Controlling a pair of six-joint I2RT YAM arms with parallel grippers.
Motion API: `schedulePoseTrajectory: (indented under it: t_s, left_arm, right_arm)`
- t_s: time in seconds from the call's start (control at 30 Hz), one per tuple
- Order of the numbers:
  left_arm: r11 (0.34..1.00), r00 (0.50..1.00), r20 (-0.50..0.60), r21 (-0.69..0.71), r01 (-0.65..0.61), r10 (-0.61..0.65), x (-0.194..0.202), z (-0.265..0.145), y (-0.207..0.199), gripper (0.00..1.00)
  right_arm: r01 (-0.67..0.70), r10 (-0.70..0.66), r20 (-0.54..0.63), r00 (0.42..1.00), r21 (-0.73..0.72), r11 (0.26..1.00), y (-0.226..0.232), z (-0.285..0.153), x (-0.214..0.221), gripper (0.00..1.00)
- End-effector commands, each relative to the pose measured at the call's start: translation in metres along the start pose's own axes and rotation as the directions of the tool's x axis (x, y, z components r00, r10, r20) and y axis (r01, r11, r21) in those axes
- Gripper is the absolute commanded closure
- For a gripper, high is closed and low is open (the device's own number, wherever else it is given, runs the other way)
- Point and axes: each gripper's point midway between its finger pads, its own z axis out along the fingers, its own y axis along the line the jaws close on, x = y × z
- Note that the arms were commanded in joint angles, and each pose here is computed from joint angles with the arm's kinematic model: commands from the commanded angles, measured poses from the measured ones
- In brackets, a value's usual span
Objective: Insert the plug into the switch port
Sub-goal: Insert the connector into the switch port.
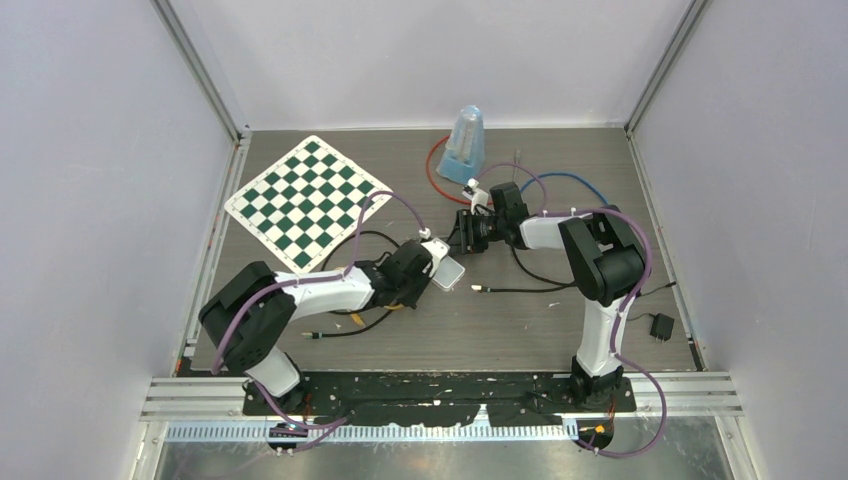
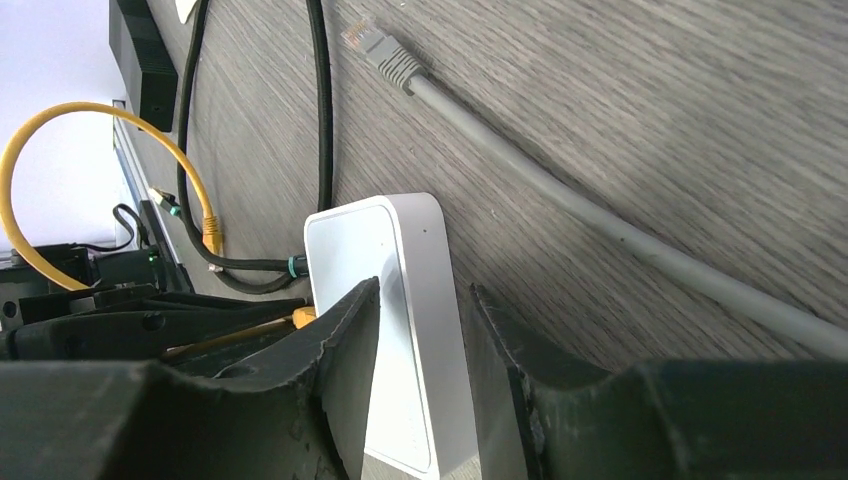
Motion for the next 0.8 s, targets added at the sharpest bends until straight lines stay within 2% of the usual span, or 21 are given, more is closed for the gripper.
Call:
schedulePoseTrajectory:
  t_s: [0.0, 0.17, 0.33, 0.77]
  left_arm:
    - [1.000, 0.999, -0.044, -0.007, 0.016, -0.016, -0.005, -0.007, -0.002, 1.00]
    - [1.000, 0.996, -0.083, -0.006, 0.023, -0.023, -0.005, -0.010, -0.003, 1.00]
    - [0.999, 0.998, -0.053, 0.027, 0.021, -0.020, -0.010, -0.007, -0.009, 1.00]
    - [0.999, 0.995, -0.098, 0.003, 0.033, -0.032, -0.006, 0.000, -0.008, 1.00]
  right_arm:
    - [0.048, -0.048, 0.010, 0.999, -0.026, 0.998, 0.007, 0.001, -0.006, 0.56]
    - [0.042, -0.042, 0.000, 0.999, -0.033, 0.999, 0.008, 0.001, -0.003, 0.57]
    - [0.035, -0.035, -0.002, 0.999, -0.042, 0.999, 0.008, 0.002, 0.000, 0.57]
    - [0.027, -0.028, -0.012, 1.000, -0.074, 0.997, 0.012, 0.004, 0.005, 0.57]
